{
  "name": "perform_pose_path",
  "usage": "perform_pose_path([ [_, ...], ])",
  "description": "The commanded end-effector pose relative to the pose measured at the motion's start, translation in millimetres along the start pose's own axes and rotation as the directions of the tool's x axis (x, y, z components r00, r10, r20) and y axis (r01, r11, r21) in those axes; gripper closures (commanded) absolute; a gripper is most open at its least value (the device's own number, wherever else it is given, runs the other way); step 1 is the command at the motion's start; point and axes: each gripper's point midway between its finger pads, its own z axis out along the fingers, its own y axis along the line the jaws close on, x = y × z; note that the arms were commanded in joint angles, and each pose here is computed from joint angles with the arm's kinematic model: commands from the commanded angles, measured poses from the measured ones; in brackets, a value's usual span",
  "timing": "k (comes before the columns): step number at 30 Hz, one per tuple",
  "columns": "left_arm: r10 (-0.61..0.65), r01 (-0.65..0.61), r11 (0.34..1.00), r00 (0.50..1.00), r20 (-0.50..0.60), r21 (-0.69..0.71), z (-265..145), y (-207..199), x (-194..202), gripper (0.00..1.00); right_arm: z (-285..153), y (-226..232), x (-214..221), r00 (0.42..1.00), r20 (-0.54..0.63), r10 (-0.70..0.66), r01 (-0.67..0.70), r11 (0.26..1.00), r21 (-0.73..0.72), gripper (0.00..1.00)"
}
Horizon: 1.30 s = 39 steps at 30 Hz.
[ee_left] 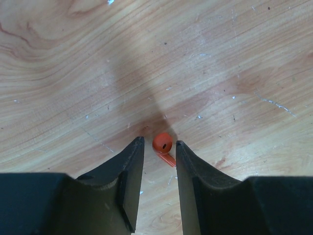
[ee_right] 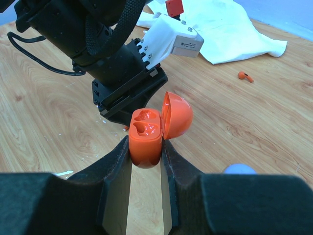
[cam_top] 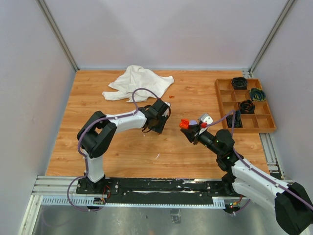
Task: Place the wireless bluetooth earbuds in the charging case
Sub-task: Pick up the earbud from the center of the board.
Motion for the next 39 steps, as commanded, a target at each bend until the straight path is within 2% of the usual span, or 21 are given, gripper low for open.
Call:
perform_pose_path([
  [1, 0.021, -0.021, 1.0, 1.0, 0.0, -0.011, 5, 0, -4, 0.63, -1, -5, -7, 1.0, 0.022, -0.019, 0.019, 1.0, 0.014, 0.99],
  [11, 0.035, -0.035, 0.999, 0.999, -0.027, -0.015, 2, 3, 6, 0.7, -1, -5, -7, 0.999, 0.025, -0.021, 0.021, 1.0, 0.013, 0.99],
  [14, 0.035, -0.035, 0.999, 0.999, -0.009, -0.014, -3, 4, 3, 0.74, 0, -3, -7, 1.0, 0.023, -0.019, 0.019, 1.0, 0.006, 0.99],
  [18, 0.035, -0.034, 0.999, 0.999, 0.032, -0.019, -11, 5, -4, 0.75, 0, -2, -8, 1.0, 0.022, -0.019, 0.019, 1.0, 0.0, 0.99],
  [26, 0.023, -0.014, 0.999, 0.983, 0.182, -0.048, -47, 12, -34, 0.77, 5, 4, -8, 1.0, 0.023, -0.005, 0.006, 0.999, -0.043, 0.99],
  [31, 0.017, 0.003, 0.998, 0.95, 0.311, -0.063, -86, 12, -56, 0.79, 9, 8, -12, 1.0, 0.031, 0.001, 0.002, 0.998, -0.069, 0.99],
  [39, 0.024, -0.024, 1.0, 0.834, 0.552, -0.008, -154, -8, -88, 0.79, 15, 15, -20, 0.998, 0.063, 0.019, -0.011, 0.993, -0.114, 0.99],
])
